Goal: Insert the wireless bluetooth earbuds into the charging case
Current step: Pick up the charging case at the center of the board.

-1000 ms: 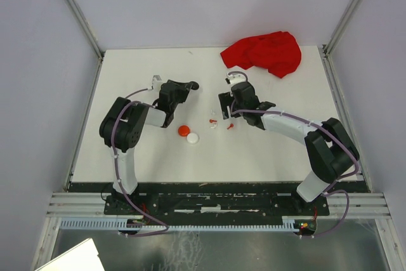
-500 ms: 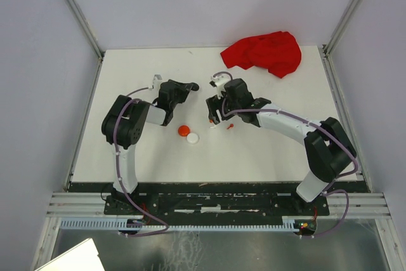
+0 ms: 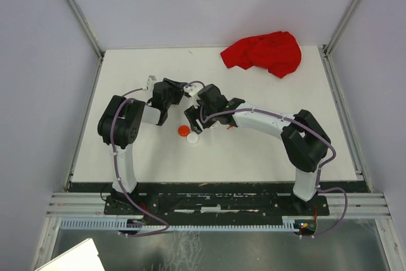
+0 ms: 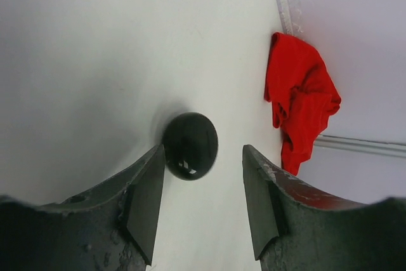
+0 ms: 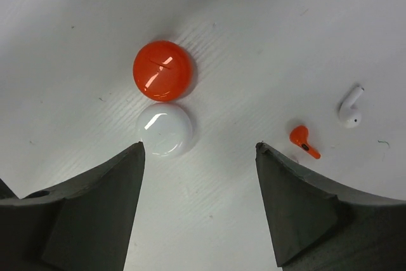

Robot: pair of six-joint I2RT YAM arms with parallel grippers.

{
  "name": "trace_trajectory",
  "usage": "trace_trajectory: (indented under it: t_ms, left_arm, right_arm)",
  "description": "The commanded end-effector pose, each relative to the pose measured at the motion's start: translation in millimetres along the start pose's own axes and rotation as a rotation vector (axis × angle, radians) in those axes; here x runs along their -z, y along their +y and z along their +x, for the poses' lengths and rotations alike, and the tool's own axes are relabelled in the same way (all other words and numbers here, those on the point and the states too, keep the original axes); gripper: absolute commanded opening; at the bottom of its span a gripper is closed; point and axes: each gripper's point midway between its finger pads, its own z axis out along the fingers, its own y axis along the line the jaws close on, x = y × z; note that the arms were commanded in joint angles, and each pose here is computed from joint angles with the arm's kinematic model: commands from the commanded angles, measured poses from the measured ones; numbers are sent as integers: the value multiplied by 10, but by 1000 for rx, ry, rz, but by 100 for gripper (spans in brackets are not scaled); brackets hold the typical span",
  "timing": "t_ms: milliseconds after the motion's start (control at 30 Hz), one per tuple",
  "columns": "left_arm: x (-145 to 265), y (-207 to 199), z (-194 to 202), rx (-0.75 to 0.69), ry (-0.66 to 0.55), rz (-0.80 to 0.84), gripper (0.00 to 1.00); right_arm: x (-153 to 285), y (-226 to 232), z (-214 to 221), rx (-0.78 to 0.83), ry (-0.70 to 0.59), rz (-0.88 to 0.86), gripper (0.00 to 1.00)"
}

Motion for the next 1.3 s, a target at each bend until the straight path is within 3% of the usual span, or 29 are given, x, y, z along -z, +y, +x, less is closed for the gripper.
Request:
trace_trajectory:
  t_ms: [0, 333, 667, 1267]
  left_arm:
    - [218, -87, -279, -56, -45, 9, 59]
    - [775, 176, -725, -120, -112, -126, 63]
    - [1214, 222, -987, -110, -141, -144, 69]
    - [1530, 296, -1080, -44, -147, -107, 69]
  right_arm:
    - [-104, 137, -176, 11, -10, 17, 79]
    - [-429, 252, -178, 7, 27, 55, 82]
    - [-625, 270, -113, 7, 73, 100, 84]
    - [-818, 359, 38, 27, 123, 122, 76]
